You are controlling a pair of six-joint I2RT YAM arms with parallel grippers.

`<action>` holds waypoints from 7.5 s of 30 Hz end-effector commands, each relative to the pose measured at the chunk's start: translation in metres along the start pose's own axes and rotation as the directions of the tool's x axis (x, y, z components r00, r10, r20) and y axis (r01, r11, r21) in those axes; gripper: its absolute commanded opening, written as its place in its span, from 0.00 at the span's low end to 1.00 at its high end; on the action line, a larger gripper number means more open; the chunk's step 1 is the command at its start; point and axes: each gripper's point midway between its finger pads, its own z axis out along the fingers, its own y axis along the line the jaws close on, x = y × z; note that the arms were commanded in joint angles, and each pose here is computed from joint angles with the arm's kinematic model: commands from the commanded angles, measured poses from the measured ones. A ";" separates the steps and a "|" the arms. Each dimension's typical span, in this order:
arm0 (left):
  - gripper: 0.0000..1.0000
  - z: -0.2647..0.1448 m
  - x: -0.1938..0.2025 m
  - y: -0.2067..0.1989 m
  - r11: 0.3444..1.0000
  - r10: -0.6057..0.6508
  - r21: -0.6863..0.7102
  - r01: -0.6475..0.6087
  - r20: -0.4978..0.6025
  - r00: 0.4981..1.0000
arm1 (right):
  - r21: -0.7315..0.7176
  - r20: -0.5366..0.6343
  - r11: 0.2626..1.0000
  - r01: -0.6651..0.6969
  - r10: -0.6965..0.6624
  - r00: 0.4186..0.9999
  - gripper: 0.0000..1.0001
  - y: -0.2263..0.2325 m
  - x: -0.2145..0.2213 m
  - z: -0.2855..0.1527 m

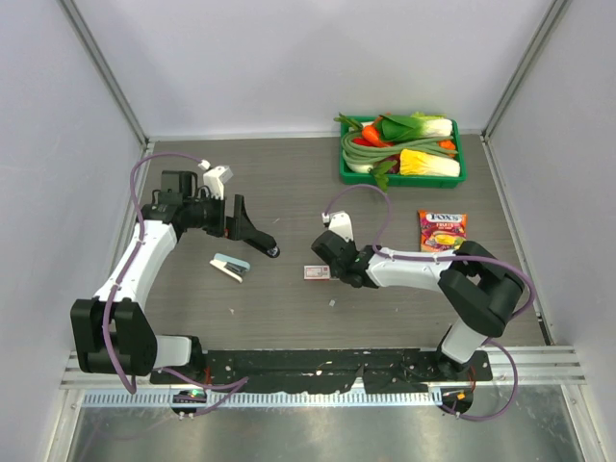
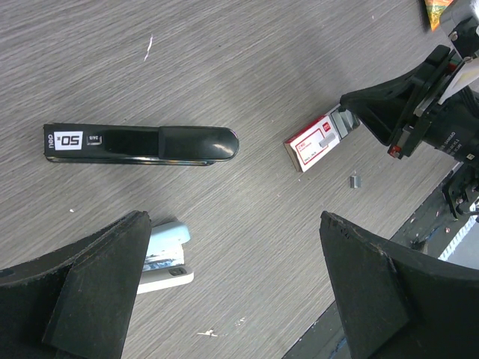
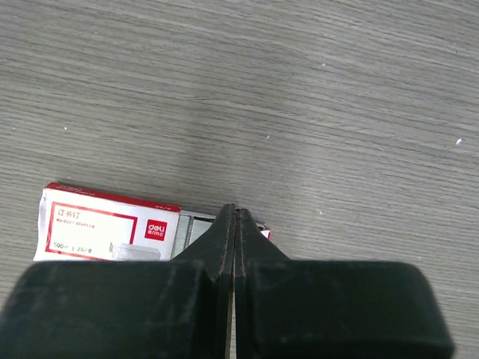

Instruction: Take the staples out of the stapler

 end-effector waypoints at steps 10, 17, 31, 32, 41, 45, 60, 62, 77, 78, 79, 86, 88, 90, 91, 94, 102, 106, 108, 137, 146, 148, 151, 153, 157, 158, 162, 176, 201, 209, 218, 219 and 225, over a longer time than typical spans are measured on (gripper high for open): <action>1.00 -0.006 -0.010 -0.005 1.000 0.024 0.017 -0.024 0.046 0.999 | -0.012 0.045 1.000 -0.022 0.023 0.999 0.01 -0.001 -0.017 -0.008; 1.00 -0.006 -0.010 -0.004 1.000 0.022 0.015 -0.023 0.047 0.999 | -0.006 0.031 1.000 -0.023 0.024 0.999 0.01 -0.005 -0.013 -0.012; 1.00 -0.007 -0.010 -0.005 0.999 0.022 0.022 -0.023 0.051 0.998 | -0.010 0.040 0.999 -0.030 0.031 0.999 0.01 -0.006 -0.015 -0.014; 1.00 -0.007 -0.011 -0.005 0.999 0.023 0.024 -0.024 0.050 0.998 | -0.013 0.051 0.999 -0.033 0.034 0.998 0.01 -0.005 -0.018 -0.014; 1.00 -0.008 -0.010 -0.005 0.999 0.022 0.023 -0.023 0.051 0.998 | -0.052 0.074 0.997 -0.052 0.056 0.996 0.01 0.007 -0.030 -0.013; 1.00 -0.006 -0.009 -0.004 1.000 0.018 0.023 -0.019 0.047 0.999 | -0.068 0.068 0.996 -0.048 0.053 0.996 0.01 0.008 -0.025 -0.014; 1.00 -0.007 -0.010 -0.004 1.000 0.022 0.019 -0.023 0.049 0.999 | -0.049 -0.006 0.998 -0.031 0.031 1.000 0.01 -0.001 0.002 -0.014; 1.00 -0.007 -0.010 -0.005 1.000 0.022 0.019 -0.023 0.051 0.998 | -0.048 -0.022 0.998 -0.027 0.026 0.999 0.01 -0.002 0.007 -0.014; 1.00 -0.008 -0.011 -0.004 1.000 0.021 0.018 -0.022 0.052 0.998 | -0.100 0.078 0.993 -0.066 0.074 0.994 0.01 0.002 -0.040 -0.045; 1.00 -0.008 -0.011 -0.005 1.000 0.022 0.019 -0.023 0.051 0.998 | -0.103 0.064 0.992 -0.069 0.076 0.995 0.01 0.002 -0.034 -0.046; 1.00 -0.008 -0.011 -0.004 1.000 0.019 0.020 -0.020 0.050 0.999 | -0.093 0.049 0.993 -0.068 0.072 0.996 0.01 -0.002 -0.026 -0.045; 1.00 0.001 -0.004 -0.012 0.997 0.032 0.064 -0.033 0.015 0.999 | -0.038 0.041 0.989 -0.140 0.142 0.989 0.02 -0.030 -0.003 -0.050; 1.00 0.012 0.005 -0.021 0.994 0.083 0.080 -0.080 -0.041 0.996 | -0.043 0.016 0.987 -0.152 0.153 0.988 0.03 -0.031 0.005 -0.048; 1.00 0.020 0.015 -0.023 0.988 0.145 0.070 -0.139 -0.091 0.985 | -0.052 0.013 0.985 -0.167 0.168 0.986 0.05 -0.031 0.007 -0.047; 1.00 0.026 0.020 -0.033 0.980 0.187 0.095 -0.176 -0.114 0.976 | -0.054 0.011 0.984 -0.171 0.172 0.985 0.05 -0.032 0.009 -0.046; 1.00 0.042 0.037 -0.037 0.959 0.275 0.125 -0.254 -0.199 0.941 | -0.095 0.004 0.972 -0.214 0.215 0.977 0.06 -0.030 0.008 -0.044; 1.00 0.073 0.072 -0.046 0.856 0.510 0.274 -0.438 -0.312 0.802 | -0.228 -0.009 0.927 -0.297 0.303 0.953 0.12 -0.019 -0.003 -0.039; 1.00 0.093 0.073 -0.049 0.808 0.586 0.295 -0.510 -0.308 0.750 | -0.265 -0.025 0.906 -0.330 0.336 0.942 0.19 -0.017 -0.007 -0.037; 1.00 0.105 0.077 -0.052 0.777 0.628 0.307 -0.549 -0.319 0.710 | -0.281 -0.044 0.895 -0.346 0.348 0.936 0.20 -0.015 -0.004 -0.036; 1.00 0.165 0.104 -0.077 0.654 0.756 0.399 -0.643 -0.325 0.568 | -0.324 -0.113 0.859 -0.396 0.380 0.918 0.07 -0.011 0.021 -0.020; 0.75 0.153 0.110 -0.067 0.613 0.790 0.404 -0.679 -0.352 0.503 | -0.337 -0.121 0.855 -0.393 0.375 0.919 0.04 -0.007 0.021 -0.019; 0.75 0.151 0.109 -0.062 0.601 0.797 0.392 -0.697 -0.360 0.485 | -0.337 -0.123 0.854 -0.396 0.377 0.918 0.03 -0.007 0.021 -0.018; 0.74 0.148 0.109 -0.057 0.593 0.800 0.372 -0.714 -0.369 0.473 | -0.340 -0.123 0.854 -0.394 0.375 0.919 0.03 -0.006 0.020 -0.018; 0.71 0.150 0.107 -0.051 0.596 0.794 0.342 -0.727 -0.385 0.470 | -0.342 -0.123 0.853 -0.394 0.376 0.919 0.03 -0.005 0.020 -0.019; 0.66 0.151 0.102 -0.044 0.596 0.787 0.295 -0.747 -0.397 0.472 | -0.345 -0.121 0.852 -0.393 0.375 0.919 0.02 -0.005 0.018 -0.020; 0.65 0.151 0.102 -0.045 0.594 0.789 0.294 -0.748 -0.394 0.471 | -0.344 -0.120 0.853 -0.393 0.375 0.919 0.02 -0.006 0.018 -0.021; 0.54 0.149 0.104 -0.048 0.601 0.787 0.307 -0.738 -0.385 0.482 | -0.345 -0.119 0.852 -0.393 0.376 0.919 0.02 -0.006 0.018 -0.022; 0.40 0.156 0.125 -0.061 0.601 0.791 0.345 -0.721 -0.389 0.473 | -0.375 -0.128 0.837 -0.400 0.380 0.916 0.01 0.003 0.011 -0.021; 0.39 0.164 0.121 -0.064 0.595 0.796 0.337 -0.729 -0.372 0.478 | -0.464 -0.174 0.794 -0.392 0.352 0.920 0.01 0.042 0.002 -0.018; 0.39 0.165 0.119 -0.067 0.596 0.797 0.339 -0.728 -0.364 0.482 | -0.487 -0.193 0.781 -0.391 0.340 0.920 0.01 0.060 0.003 -0.016; 0.39 0.166 0.120 -0.063 0.590 0.798 0.328 -0.738 -0.375 0.471 | -0.502 -0.186 0.793 -0.345 0.291 0.939 0.01 0.060 0.005 -0.027; 0.39 0.166 0.121 -0.062 0.588 0.799 0.327 -0.740 -0.378 0.468 | -0.500 -0.186 0.797 -0.339 0.284 0.941 0.02 0.058 0.005 -0.031; 0.39 0.164 0.124 -0.059 0.584 0.800 0.326 -0.744 -0.387 0.459 | -0.501 -0.147 0.805 -0.317 0.281 0.948 0.14 0.045 -0.004 -0.043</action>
